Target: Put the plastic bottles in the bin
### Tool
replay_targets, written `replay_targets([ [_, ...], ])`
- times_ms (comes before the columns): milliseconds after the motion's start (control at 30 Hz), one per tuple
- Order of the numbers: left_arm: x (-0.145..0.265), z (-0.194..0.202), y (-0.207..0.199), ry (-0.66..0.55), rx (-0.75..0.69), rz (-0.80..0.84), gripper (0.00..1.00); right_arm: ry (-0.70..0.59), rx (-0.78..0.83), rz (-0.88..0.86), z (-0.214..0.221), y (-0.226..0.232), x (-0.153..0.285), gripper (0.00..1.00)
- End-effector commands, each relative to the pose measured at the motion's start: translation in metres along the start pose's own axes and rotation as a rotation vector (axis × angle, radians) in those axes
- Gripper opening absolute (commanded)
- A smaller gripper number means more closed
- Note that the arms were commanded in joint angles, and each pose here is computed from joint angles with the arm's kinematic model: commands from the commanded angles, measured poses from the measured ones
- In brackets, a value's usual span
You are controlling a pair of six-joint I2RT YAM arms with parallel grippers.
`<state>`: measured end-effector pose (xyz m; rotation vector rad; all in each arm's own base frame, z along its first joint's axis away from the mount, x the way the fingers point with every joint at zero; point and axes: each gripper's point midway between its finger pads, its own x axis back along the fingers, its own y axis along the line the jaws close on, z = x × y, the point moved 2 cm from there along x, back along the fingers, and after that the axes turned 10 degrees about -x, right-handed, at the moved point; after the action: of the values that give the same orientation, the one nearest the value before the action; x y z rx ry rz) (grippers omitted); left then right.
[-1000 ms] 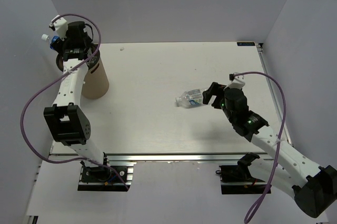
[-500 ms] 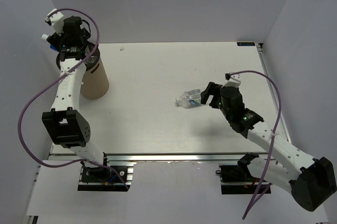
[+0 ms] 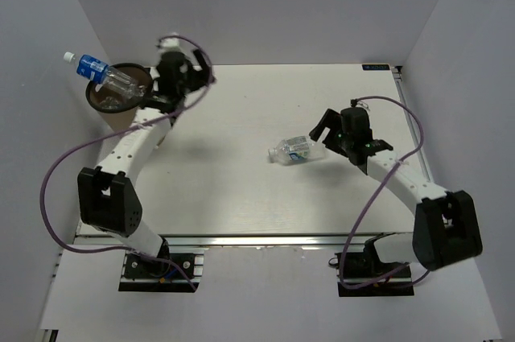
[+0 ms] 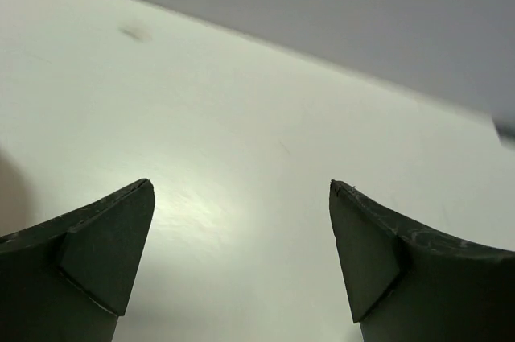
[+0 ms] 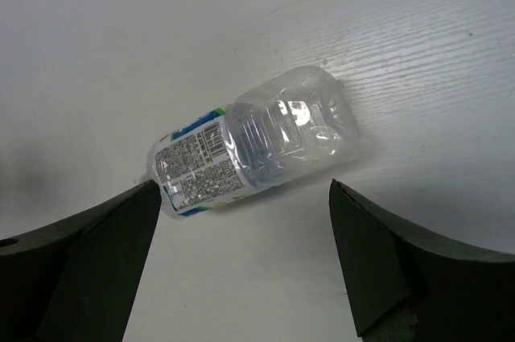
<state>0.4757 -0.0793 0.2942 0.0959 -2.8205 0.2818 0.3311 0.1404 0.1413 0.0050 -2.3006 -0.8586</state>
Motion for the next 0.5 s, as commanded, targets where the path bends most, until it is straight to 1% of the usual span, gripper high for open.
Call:
replay_targets([
  [0, 0.045, 0.023, -0.079, -0.005, -0.055, 0.307, 0.98, 0.09, -0.091, -0.036, 0.002, 0.02, -0.005, 0.89],
  [33, 0.054, 0.031, -0.097, -0.009, -0.057, 0.404, 0.98, 0.091, -0.099, -0.044, 0.003, 0.021, -0.009, 0.89],
  [67, 0.061, 0.056, -0.098, 0.035, -0.061, 0.446, 0.98, 0.102, -0.122, -0.027, 0.007, 0.018, -0.015, 0.89],
  [200, 0.082, 0.09, -0.104, 0.074, -0.077, 0.547, 0.98, 0.085, -0.176, -0.013, 0.001, 0.023, -0.033, 0.89],
  [233, 0.086, 0.091, -0.106, 0.058, -0.073, 0.579, 0.98, 0.097, -0.187, 0.003, 0.003, 0.021, -0.04, 0.89],
  [300, 0.104, 0.107, -0.111, 0.072, -0.086, 0.691, 0.98, 0.099, -0.202, 0.021, -0.001, 0.026, -0.047, 0.89],
  [333, 0.111, 0.105, -0.115, 0.047, -0.092, 0.742, 0.98, 0.114, -0.204, 0.063, 0.004, 0.018, -0.055, 0.89],
  [367, 0.12, 0.108, -0.12, 0.048, -0.103, 0.799, 0.98, 0.127, -0.204, 0.096, 0.007, 0.014, -0.058, 0.89],
  [467, 0.13, 0.11, -0.116, 0.025, -0.14, 0.822, 0.98, 0.127, -0.234, 0.172, 0.012, 0.0, -0.073, 0.89],
])
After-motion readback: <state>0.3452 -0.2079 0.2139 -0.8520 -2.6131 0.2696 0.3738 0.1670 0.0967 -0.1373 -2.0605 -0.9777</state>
